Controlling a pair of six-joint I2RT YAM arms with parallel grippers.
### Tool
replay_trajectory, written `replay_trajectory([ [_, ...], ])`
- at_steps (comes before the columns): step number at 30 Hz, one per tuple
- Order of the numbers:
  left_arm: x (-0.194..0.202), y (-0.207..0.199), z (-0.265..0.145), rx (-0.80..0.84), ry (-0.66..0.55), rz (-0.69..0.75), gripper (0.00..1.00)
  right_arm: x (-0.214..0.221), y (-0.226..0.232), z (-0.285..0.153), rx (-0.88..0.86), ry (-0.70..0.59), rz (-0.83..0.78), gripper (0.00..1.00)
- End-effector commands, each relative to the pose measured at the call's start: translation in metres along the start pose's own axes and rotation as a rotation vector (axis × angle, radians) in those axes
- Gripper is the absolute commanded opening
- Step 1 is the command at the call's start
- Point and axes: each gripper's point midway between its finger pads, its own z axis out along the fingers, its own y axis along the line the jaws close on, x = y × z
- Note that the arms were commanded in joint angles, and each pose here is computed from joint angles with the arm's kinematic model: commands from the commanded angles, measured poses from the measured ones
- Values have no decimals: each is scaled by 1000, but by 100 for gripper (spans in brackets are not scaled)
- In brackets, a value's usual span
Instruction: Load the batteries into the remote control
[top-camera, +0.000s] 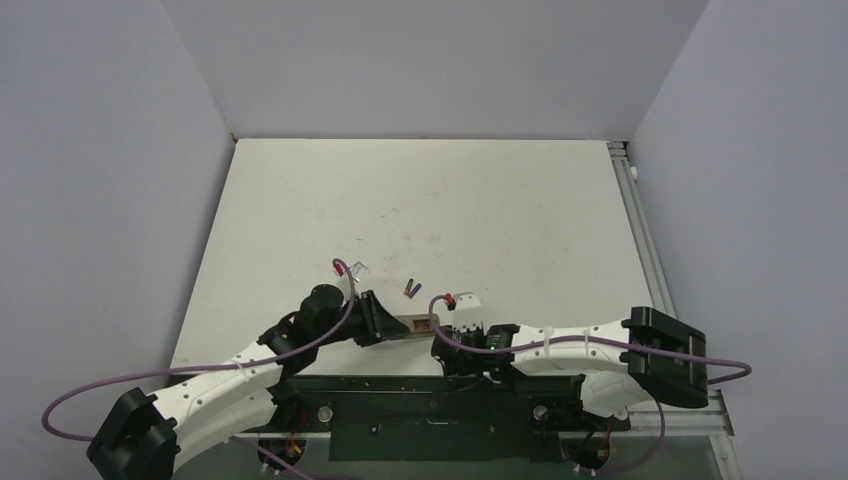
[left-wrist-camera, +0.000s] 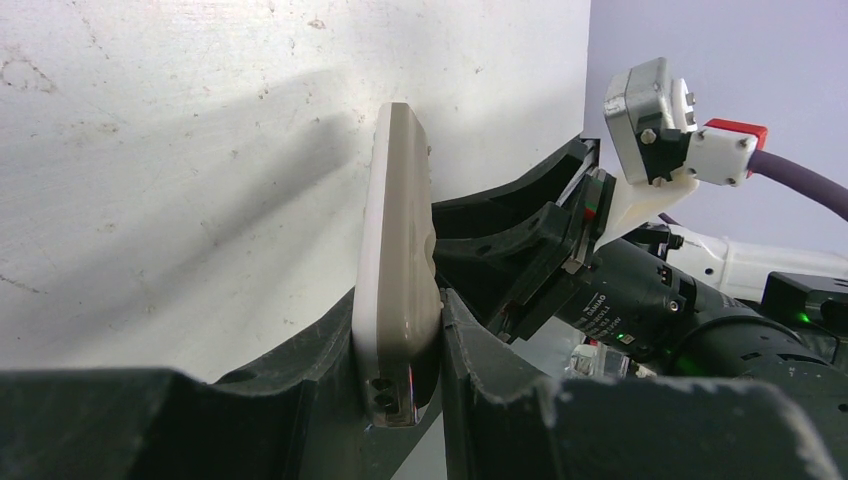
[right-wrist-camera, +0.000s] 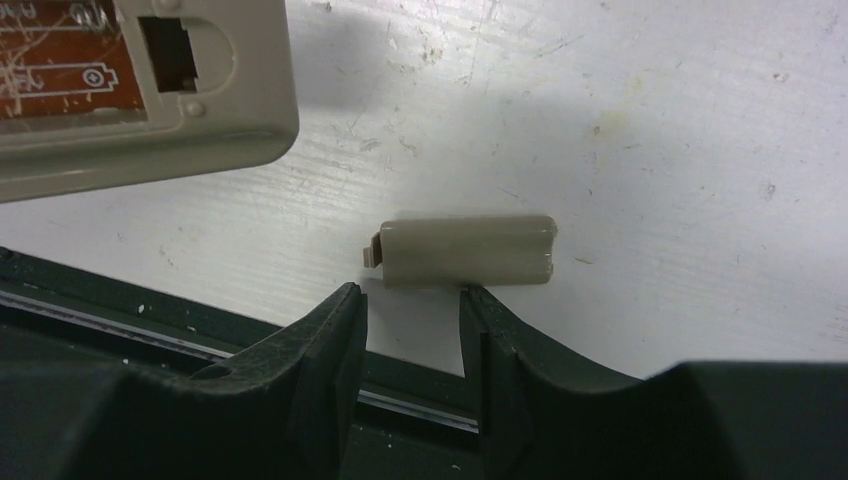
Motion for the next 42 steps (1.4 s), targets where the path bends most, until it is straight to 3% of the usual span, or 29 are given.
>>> replay_trajectory([
  [1,-8,-10,-3,29,-32,18,3,-19,6,3,28,-68,21,39],
  [32,0,-8,4,51,14,0,3,-81,-94,35,295,-142,178,35],
  [42,2,-14,9,86,34,-25,3,-96,-101,35,255,-145,208,35],
])
